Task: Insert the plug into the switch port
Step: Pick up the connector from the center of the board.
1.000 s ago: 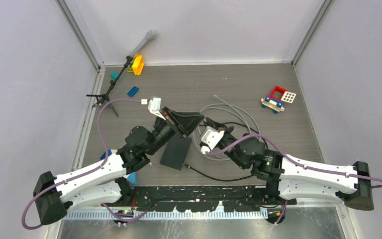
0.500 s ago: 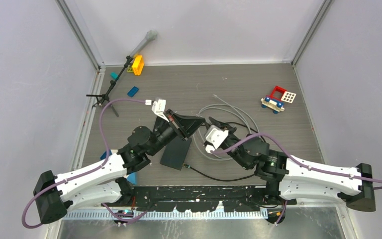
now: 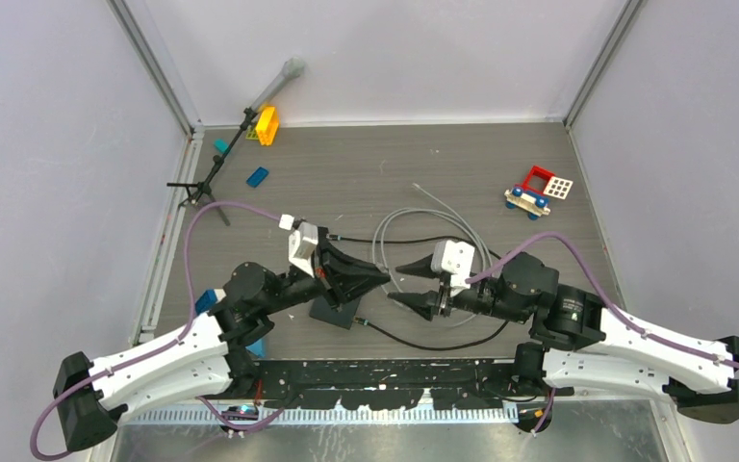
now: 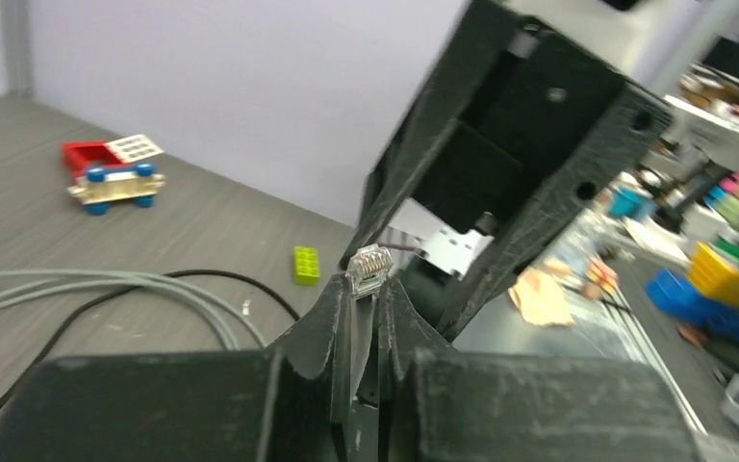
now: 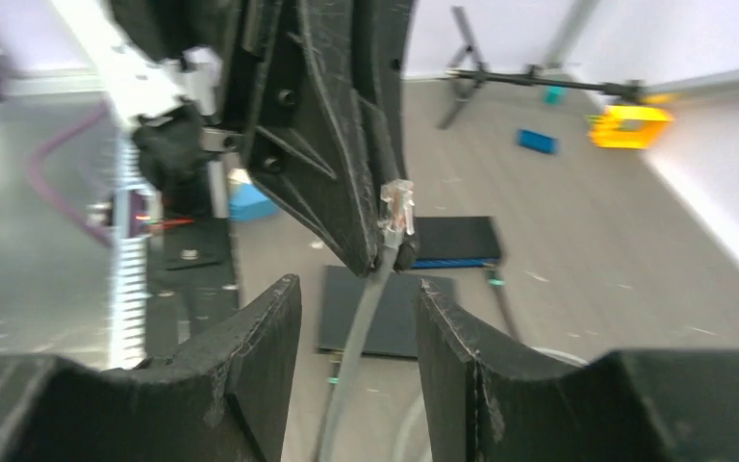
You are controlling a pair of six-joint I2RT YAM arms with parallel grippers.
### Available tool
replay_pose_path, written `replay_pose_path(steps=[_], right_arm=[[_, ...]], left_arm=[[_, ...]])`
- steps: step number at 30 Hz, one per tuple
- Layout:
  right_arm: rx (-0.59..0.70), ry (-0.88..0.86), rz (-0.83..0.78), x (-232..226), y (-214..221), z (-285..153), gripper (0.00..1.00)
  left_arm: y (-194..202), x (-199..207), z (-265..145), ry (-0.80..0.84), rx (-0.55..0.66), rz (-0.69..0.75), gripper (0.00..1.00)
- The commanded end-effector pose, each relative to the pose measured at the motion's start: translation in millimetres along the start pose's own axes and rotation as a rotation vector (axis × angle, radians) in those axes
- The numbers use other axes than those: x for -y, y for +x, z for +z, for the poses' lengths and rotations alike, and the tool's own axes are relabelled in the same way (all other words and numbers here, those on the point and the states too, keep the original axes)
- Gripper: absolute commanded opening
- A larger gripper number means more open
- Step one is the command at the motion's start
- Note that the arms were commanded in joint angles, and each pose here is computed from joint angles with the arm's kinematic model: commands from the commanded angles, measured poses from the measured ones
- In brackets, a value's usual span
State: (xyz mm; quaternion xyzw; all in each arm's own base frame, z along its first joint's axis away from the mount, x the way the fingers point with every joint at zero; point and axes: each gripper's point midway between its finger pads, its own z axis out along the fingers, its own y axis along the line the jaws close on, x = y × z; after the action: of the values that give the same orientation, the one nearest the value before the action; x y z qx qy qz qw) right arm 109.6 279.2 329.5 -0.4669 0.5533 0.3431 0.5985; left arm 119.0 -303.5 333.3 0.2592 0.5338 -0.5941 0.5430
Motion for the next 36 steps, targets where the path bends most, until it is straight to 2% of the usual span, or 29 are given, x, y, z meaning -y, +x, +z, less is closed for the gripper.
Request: replay_pose_path(steps=[1,5,10,14,16,18,19,21,22,23,30,34,36], right_arm=[[0.09,-0.257,0.19,-51,-15,-1,0.51],[0.113,-0.289,0.238,-59,-8,5,0.5],[0.187,-0.323,0.259,-66,-11,7,0.41],[0.236,-0.319,0.262,-65,-15,4,0.22],[0.258,-0.313,0.26,-64,-17,2,0.03],[0.256,-0.3,0.247,-62,-17,2,0.01],[0.24,-0.287,0.238,-60,-14,2,0.01],[0.187,-0.249,0.213,-53,-8,1,0.0],[0.157,-0.227,0.198,-49,-4,1,0.0],[0.119,-0.198,0.188,-44,1,0,0.0],[-0.059,-0.045,0.101,-15,33,2,0.0],[-0.122,-0.011,0.07,-9,45,10,0.0],[-0.147,0.039,0.057,0,52,13,0.0]], left_arm=[[-11,60,-13,0.327,0.007,0.095,0.0],[-13,73,-19,0.395,0.005,0.105,0.0],[-14,77,-21,0.417,0.009,0.122,0.0],[-12,80,-23,0.439,-0.004,0.125,0.0],[-11,81,-23,0.442,-0.006,0.125,0.0],[-10,80,-24,0.438,-0.01,0.12,0.0],[-10,78,-23,0.425,-0.009,0.118,0.12],[-11,73,-24,0.384,-0.006,0.112,0.51],[-12,71,-25,0.369,-0.001,0.116,0.61],[-12,68,-26,0.352,-0.002,0.122,0.66],[-15,44,-27,0.197,-0.002,0.161,0.71],[-21,14,-24,0.019,0.031,0.122,0.7],[-23,9,-22,-0.016,0.044,0.098,0.68]])
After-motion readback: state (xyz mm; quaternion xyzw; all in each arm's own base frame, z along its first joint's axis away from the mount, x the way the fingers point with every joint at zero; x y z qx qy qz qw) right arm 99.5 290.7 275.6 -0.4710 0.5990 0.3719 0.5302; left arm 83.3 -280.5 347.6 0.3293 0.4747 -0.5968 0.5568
